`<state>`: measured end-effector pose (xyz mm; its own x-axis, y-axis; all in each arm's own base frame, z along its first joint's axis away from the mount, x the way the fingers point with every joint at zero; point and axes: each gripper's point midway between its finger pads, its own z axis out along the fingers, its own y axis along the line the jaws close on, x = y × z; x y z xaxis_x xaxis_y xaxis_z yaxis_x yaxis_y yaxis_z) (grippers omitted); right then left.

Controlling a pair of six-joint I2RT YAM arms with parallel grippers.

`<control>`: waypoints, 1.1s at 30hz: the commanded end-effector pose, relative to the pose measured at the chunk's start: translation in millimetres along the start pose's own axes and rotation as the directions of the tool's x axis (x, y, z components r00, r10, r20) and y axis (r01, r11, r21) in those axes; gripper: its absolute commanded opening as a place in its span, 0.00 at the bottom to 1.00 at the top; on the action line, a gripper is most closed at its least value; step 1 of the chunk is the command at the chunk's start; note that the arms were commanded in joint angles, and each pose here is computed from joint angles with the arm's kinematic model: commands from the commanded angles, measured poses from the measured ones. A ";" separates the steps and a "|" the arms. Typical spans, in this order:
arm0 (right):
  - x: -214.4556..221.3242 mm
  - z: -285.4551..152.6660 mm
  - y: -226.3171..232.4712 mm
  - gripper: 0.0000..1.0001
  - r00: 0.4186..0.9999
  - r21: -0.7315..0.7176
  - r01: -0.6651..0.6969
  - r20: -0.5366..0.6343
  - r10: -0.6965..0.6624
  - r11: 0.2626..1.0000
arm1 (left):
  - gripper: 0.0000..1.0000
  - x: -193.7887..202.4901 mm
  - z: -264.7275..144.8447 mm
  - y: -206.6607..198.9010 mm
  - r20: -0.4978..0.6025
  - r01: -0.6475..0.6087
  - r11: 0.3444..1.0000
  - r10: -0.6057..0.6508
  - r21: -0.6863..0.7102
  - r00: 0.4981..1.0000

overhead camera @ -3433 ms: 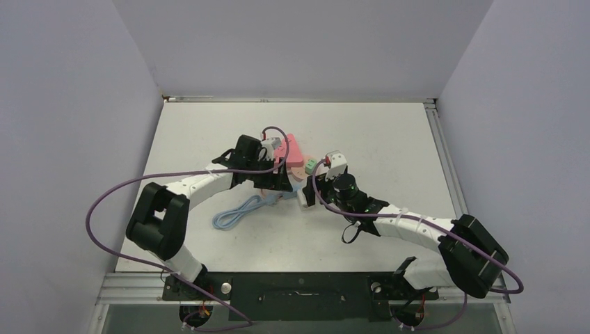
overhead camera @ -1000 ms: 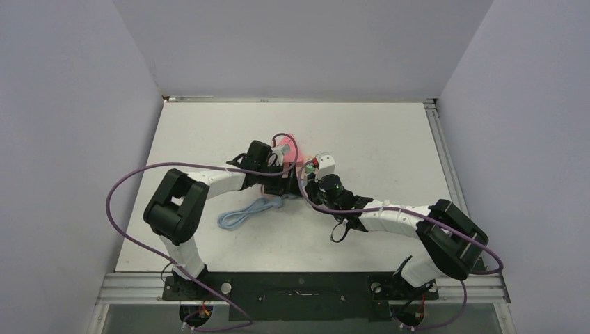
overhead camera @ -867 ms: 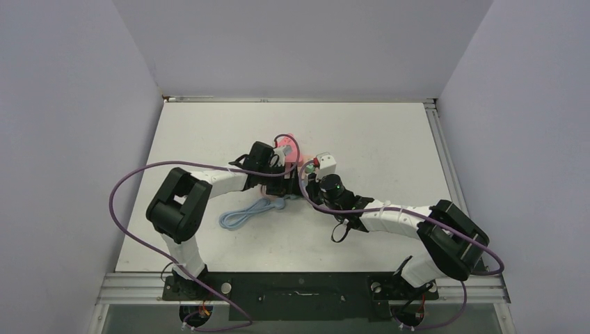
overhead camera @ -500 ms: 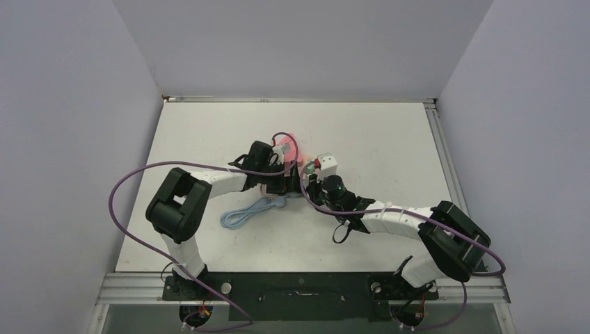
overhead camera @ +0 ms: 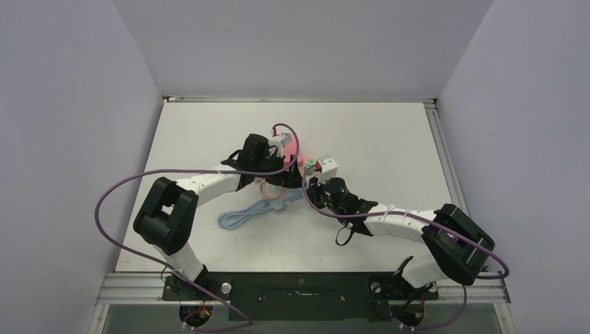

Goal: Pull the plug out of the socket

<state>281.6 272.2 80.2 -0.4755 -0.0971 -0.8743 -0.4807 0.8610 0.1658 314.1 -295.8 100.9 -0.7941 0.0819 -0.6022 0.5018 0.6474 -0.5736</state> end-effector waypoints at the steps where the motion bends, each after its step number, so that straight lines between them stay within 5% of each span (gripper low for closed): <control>1: -21.2 -6.1 14.0 0.05 0.997 -0.073 -0.018 0.071 0.023 0.997 | 0.83 -3.5 11.8 -13.2 -0.022 -0.033 0.996 0.035 0.082 0.999; 8: -20.1 -5.0 12.9 0.05 0.997 -0.074 -0.025 0.068 0.030 0.997 | 0.57 9.9 23.3 -7.6 -0.063 0.011 0.995 -0.005 0.095 0.998; 33: -15.1 -3.3 1.1 0.05 0.995 -0.013 -0.064 0.076 0.065 0.998 | 0.55 42.6 43.3 20.3 -0.158 0.052 0.995 -0.065 -0.086 0.985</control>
<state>283.4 269.8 79.4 -0.4758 -0.0694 -0.8768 -0.4653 0.8658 0.1839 306.5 -309.1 54.5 -0.8620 0.1288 -0.4903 0.4392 0.6728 -0.5953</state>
